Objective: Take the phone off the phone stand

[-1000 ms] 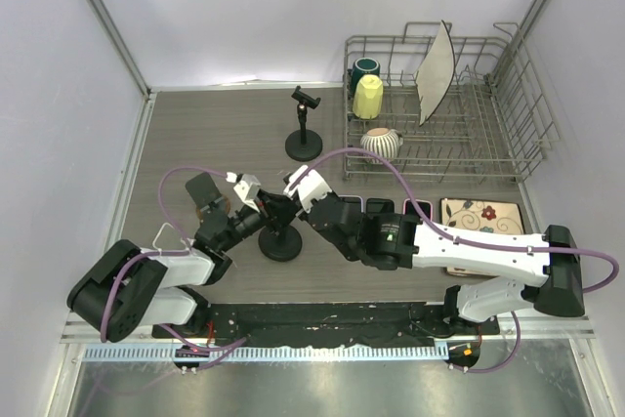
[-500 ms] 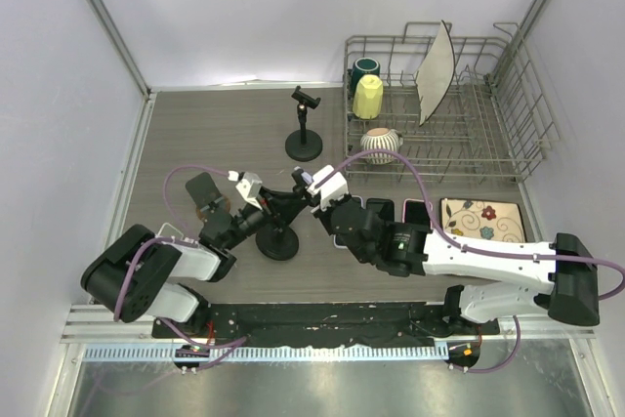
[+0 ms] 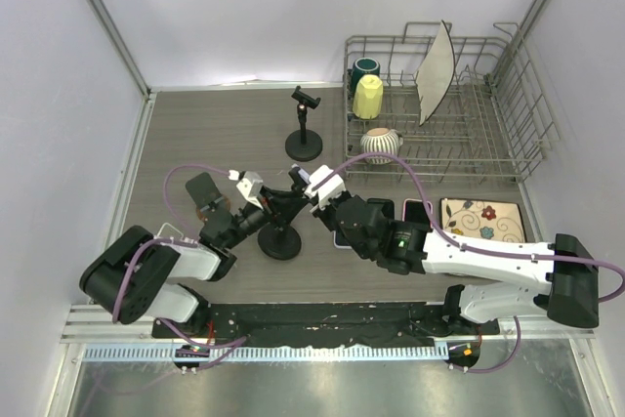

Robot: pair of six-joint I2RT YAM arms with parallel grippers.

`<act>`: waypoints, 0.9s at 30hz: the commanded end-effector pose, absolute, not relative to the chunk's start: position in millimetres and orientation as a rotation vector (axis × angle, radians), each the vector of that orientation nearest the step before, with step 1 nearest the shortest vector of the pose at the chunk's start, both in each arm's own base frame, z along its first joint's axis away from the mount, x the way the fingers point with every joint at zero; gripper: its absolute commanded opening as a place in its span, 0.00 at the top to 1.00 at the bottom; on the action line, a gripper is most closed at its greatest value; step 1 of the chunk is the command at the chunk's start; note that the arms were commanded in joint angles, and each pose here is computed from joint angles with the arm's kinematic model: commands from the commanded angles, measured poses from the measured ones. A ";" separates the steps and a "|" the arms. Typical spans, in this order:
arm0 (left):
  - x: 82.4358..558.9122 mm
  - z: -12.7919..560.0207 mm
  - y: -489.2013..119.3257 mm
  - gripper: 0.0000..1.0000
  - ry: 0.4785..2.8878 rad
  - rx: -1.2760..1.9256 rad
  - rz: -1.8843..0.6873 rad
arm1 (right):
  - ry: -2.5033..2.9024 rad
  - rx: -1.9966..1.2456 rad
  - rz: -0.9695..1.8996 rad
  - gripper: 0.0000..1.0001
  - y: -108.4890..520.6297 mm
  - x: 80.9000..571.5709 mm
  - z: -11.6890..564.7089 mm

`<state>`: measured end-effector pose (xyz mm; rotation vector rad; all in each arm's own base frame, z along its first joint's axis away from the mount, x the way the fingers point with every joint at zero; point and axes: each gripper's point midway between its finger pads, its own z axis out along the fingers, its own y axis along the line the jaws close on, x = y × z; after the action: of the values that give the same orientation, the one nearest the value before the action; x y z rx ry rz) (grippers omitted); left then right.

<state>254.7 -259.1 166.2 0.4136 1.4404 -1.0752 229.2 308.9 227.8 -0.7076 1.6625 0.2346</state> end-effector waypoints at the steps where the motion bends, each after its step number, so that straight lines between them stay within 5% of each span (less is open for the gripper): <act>1: 251.6 179.7 -260.1 0.72 1.406 0.471 -1.042 | 1.528 -0.722 0.330 0.99 329.8 226.8 290.3; 10: 251.5 185.3 -261.0 0.36 1.444 0.574 -0.967 | 1.530 -0.883 0.312 0.99 340.4 219.4 293.6; 18: 249.5 183.1 -267.8 0.37 1.449 0.625 -0.956 | 1.572 -0.972 0.326 0.99 349.8 212.9 282.3; 24: 246.8 181.7 -270.0 0.81 1.441 0.642 -0.947 | 1.603 -0.962 0.328 0.99 348.8 212.7 269.2; 25: 246.1 180.7 -270.0 0.97 1.441 0.645 -0.946 | 1.595 -0.941 0.341 0.99 349.7 213.4 271.7; 27: 243.9 180.6 -270.3 1.00 1.430 0.651 -0.948 | 1.593 -0.916 0.348 0.99 346.8 213.4 268.9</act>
<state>245.1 -264.5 158.1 0.6532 1.5091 -0.9230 218.2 330.9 239.9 -1.0288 1.6620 0.2040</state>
